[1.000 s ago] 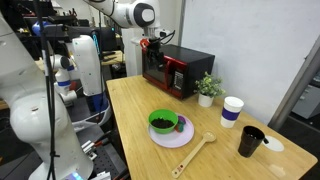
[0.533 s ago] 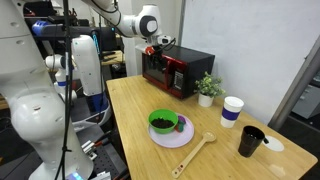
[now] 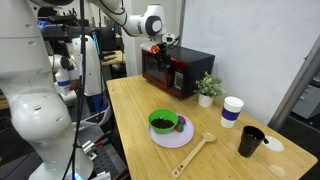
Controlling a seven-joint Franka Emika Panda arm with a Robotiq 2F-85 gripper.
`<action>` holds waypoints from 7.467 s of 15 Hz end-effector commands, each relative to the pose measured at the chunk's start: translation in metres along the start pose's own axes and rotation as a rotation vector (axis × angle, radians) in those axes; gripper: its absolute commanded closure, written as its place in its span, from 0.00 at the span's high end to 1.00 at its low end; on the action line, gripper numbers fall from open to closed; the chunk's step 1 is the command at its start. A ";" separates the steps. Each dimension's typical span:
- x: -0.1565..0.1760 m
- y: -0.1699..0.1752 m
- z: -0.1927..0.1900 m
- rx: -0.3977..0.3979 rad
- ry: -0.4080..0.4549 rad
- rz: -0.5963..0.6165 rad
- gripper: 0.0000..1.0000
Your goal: Remove the light green bowl from the microwave and put it on the table
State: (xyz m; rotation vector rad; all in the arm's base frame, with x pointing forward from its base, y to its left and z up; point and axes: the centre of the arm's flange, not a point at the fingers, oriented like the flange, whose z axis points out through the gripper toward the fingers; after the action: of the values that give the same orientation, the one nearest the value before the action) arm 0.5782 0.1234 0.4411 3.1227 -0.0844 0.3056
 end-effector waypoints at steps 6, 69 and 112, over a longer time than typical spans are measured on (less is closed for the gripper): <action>0.014 0.003 -0.010 -0.010 -0.027 0.015 1.00; -0.037 -0.065 0.047 -0.031 -0.036 -0.155 0.06; -0.056 -0.111 0.013 -0.079 0.165 -0.023 0.06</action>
State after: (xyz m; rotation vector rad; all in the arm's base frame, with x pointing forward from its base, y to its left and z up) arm 0.5321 0.2367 0.4178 3.0044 -0.0577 0.5433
